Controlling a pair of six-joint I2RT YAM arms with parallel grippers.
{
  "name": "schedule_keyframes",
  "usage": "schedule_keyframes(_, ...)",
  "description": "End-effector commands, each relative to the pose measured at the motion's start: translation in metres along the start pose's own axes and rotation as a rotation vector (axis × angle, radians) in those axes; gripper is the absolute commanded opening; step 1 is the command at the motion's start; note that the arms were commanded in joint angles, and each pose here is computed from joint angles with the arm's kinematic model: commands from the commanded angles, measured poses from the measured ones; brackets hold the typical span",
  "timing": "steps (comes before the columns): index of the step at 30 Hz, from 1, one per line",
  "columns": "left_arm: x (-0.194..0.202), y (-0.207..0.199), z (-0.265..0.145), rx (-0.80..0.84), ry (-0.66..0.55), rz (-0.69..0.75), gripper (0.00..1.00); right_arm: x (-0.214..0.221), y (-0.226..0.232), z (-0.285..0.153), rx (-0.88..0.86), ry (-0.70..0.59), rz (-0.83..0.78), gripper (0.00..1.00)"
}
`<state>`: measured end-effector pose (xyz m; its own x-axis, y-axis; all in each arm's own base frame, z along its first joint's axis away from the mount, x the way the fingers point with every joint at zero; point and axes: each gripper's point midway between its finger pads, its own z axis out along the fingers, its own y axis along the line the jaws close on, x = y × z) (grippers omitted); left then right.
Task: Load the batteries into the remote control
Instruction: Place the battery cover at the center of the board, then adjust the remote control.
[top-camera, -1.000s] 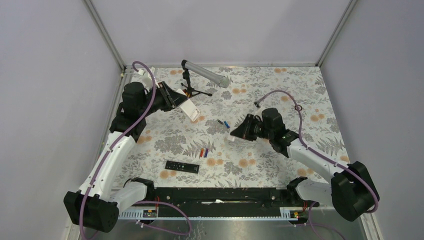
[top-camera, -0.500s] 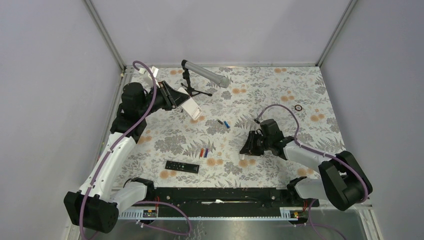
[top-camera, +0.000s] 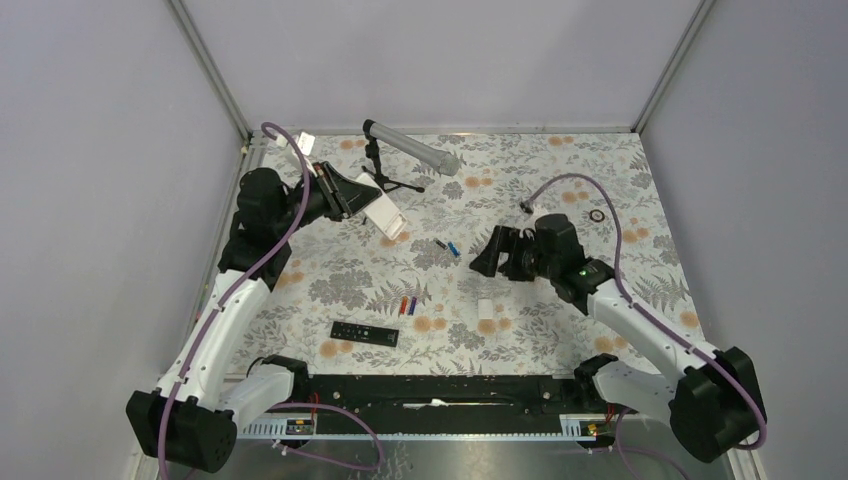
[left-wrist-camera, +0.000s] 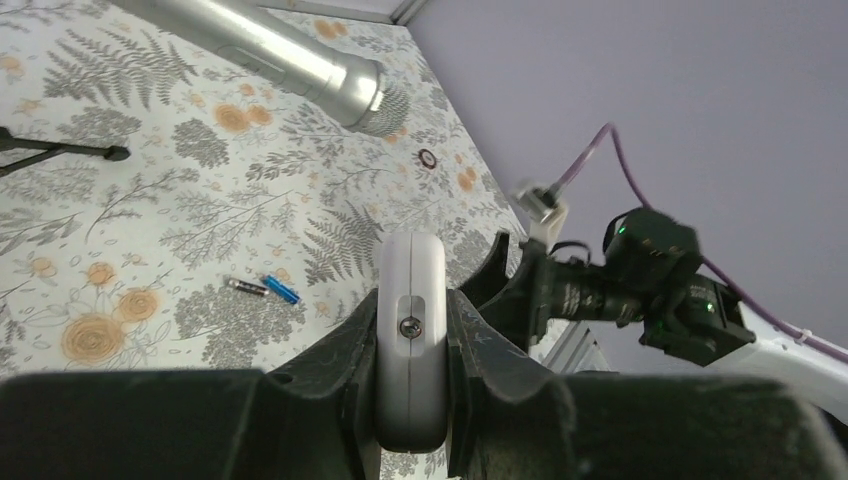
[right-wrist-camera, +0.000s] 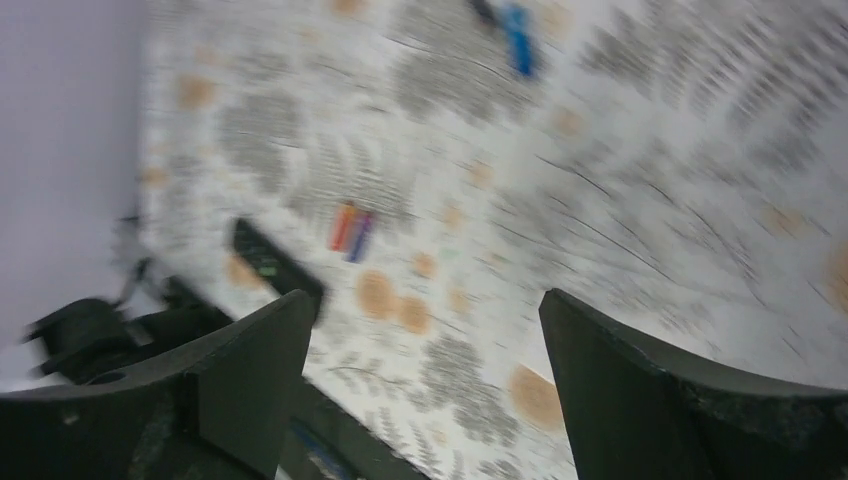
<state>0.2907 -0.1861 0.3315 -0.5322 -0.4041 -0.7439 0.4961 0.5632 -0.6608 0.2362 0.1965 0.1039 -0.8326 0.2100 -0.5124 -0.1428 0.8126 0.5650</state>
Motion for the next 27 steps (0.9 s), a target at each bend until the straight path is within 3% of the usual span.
schedule_keyframes(1,-0.011,-0.044,-0.008,0.201,-0.012,0.067,0.0,-0.062,0.119,-0.047,-0.486,-0.15,-0.155,0.92)
schedule_keyframes(5,-0.008,-0.065,-0.011,0.307,0.024,0.032,0.0,-0.084,0.198,-0.089,-0.834,-0.182,-0.181,0.92)
schedule_keyframes(10,-0.009,-0.082,-0.015,0.398,0.035,-0.031,0.0,-0.088,0.252,-0.095,-0.956,-0.183,-0.242,0.91)
schedule_keyframes(14,-0.012,-0.09,-0.016,0.445,0.032,-0.07,0.0,-0.078,0.281,-0.098,-1.098,-0.116,-0.226,0.83)
schedule_keyframes(17,-0.013,-0.094,-0.017,0.461,0.043,-0.088,0.0,-0.073,0.294,-0.097,-1.143,-0.079,-0.218,0.66)
schedule_keyframes(22,-0.012,-0.094,-0.019,0.463,0.046,-0.095,0.02,-0.082,0.303,-0.099,-1.172,-0.095,-0.157,0.23)
schedule_keyframes(24,-0.013,-0.096,-0.019,0.467,0.044,-0.1,0.12,-0.083,0.305,-0.1,-1.187,-0.086,-0.131,0.1)
schedule_keyframes(26,-0.013,-0.098,-0.021,0.477,0.046,-0.107,0.36,-0.083,0.306,-0.099,-1.199,-0.077,-0.118,0.06)
schedule_keyframes(27,-0.013,-0.099,-0.021,0.48,0.047,-0.111,0.44,-0.084,0.307,-0.1,-1.203,-0.078,-0.116,0.06)
